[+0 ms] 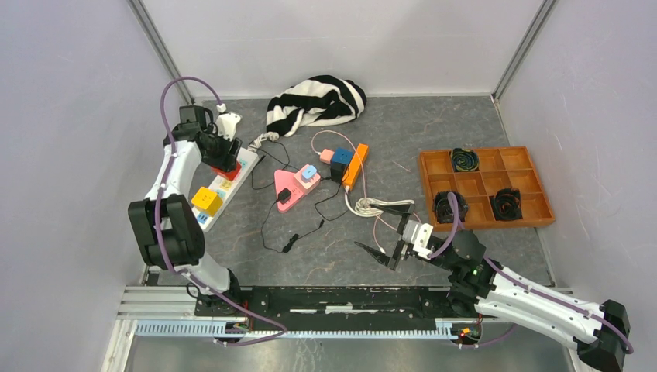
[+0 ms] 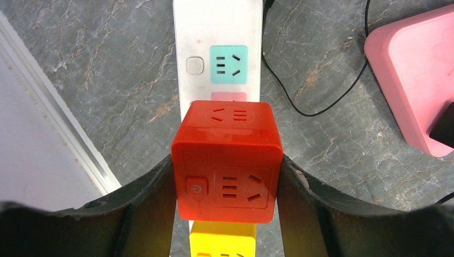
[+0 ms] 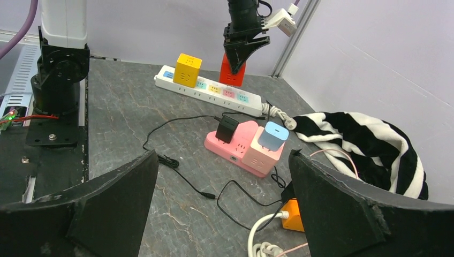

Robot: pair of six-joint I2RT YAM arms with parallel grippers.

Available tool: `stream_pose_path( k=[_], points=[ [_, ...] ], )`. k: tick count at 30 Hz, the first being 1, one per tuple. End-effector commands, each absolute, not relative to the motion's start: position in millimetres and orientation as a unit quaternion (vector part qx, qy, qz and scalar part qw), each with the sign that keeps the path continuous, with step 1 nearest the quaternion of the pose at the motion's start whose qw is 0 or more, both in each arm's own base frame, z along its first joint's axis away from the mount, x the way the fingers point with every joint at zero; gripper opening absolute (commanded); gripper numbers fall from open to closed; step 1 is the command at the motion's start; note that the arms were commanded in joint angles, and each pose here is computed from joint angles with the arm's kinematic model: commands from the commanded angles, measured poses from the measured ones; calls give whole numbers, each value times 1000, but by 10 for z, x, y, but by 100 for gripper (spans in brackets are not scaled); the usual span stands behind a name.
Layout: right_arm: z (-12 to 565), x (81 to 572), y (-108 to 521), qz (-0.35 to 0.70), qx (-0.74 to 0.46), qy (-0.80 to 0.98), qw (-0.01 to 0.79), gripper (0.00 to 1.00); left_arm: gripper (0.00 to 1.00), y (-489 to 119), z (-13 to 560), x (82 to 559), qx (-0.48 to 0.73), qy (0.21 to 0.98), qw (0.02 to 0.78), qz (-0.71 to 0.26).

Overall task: Insert the plug
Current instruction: Insert the plug into the socket.

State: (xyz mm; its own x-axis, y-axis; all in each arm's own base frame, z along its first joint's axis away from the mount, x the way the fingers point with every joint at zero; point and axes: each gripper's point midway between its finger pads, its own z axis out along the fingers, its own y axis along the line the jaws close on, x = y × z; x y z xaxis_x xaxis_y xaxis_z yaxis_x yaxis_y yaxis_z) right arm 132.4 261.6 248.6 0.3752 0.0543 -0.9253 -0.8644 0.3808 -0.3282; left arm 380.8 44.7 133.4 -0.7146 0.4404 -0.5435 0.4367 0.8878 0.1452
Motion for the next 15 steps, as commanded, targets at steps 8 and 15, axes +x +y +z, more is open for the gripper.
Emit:
stream_pose_path(
  k=[8,15],
  points=[
    [2699,1360,2551,324,-422,438,724,98,2,446,1321,4087,266,911,315,-26],
    [2695,1369,2546,321,-422,438,726,98,2,507,1244,4136,265,915,303,-18]
  ],
)
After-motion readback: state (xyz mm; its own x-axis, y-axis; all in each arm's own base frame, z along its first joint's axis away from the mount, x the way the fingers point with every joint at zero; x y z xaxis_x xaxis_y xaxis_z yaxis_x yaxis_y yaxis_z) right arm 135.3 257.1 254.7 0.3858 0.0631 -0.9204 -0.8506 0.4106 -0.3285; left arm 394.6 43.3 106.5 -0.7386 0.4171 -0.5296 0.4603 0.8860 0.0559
